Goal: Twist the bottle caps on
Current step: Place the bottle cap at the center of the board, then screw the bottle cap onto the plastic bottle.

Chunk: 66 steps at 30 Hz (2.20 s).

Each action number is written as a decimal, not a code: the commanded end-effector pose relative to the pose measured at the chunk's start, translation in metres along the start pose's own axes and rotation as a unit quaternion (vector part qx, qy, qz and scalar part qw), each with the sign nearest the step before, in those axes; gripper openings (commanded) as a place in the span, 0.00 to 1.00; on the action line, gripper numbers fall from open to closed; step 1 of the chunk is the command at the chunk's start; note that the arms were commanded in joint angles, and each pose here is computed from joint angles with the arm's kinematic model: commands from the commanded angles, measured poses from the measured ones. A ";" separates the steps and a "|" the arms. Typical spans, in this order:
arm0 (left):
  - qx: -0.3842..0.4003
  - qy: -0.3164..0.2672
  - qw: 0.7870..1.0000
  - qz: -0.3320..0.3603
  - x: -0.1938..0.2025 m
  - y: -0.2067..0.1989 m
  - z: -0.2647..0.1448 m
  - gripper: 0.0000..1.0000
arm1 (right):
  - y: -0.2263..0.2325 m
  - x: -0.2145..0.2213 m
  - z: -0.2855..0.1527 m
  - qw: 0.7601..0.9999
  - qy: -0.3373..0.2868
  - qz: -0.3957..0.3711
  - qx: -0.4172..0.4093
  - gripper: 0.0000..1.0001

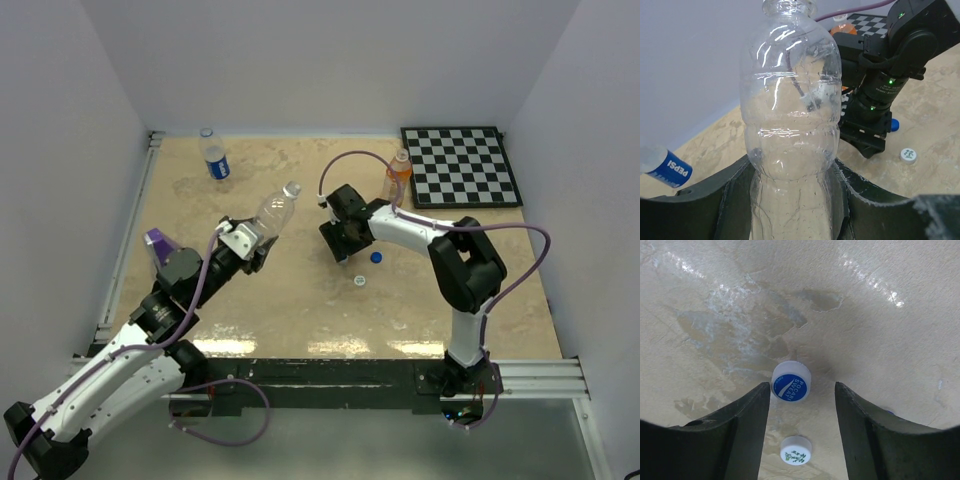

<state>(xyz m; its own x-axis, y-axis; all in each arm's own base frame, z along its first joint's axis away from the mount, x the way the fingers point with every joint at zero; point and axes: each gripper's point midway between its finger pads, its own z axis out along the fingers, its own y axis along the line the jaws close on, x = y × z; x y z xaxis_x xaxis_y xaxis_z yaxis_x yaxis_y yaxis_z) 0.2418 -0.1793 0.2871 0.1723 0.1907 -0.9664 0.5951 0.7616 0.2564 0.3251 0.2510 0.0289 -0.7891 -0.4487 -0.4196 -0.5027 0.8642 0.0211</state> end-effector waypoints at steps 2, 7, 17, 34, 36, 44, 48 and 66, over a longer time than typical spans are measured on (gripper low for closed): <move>-0.041 0.000 0.999 0.017 0.001 0.017 -0.004 0.00 | -0.003 -0.022 -0.012 1.000 -0.015 -0.006 0.015 0.55; -0.037 0.002 0.999 0.018 0.002 0.016 -0.003 0.00 | -0.001 -0.021 -0.011 1.000 -0.011 -0.007 0.012 0.54; -0.030 0.001 0.999 0.017 0.001 0.014 -0.002 0.00 | 0.003 -0.020 -0.005 1.000 -0.006 -0.012 0.012 0.46; -0.022 0.003 1.000 0.013 0.002 0.012 -0.001 0.00 | 0.004 -0.014 0.000 1.000 0.005 -0.016 0.018 0.42; -0.022 0.003 1.000 0.013 0.002 0.012 -0.001 0.00 | 0.003 -0.014 0.001 1.000 0.005 -0.015 0.020 0.44; -0.021 0.001 1.000 0.012 0.001 0.012 -0.001 0.00 | 0.003 -0.014 0.003 1.000 0.006 -0.017 0.023 0.44; -0.021 -0.001 1.000 0.012 0.000 0.013 -0.002 0.00 | 0.003 -0.015 0.000 1.000 0.004 -0.016 0.022 0.37; -0.018 0.001 1.000 0.009 0.002 0.013 0.000 0.00 | 0.003 -0.024 -0.008 1.000 -0.008 -0.019 0.022 0.44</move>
<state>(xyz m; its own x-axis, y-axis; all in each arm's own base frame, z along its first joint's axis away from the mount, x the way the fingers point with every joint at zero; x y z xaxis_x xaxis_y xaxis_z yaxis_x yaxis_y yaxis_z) 0.2479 -0.1706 0.2772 0.1525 0.2235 -0.9627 0.5731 0.7736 0.2704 0.3302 0.2547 0.0246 -0.7877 -0.4836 -0.3817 -0.5115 0.8587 -0.0323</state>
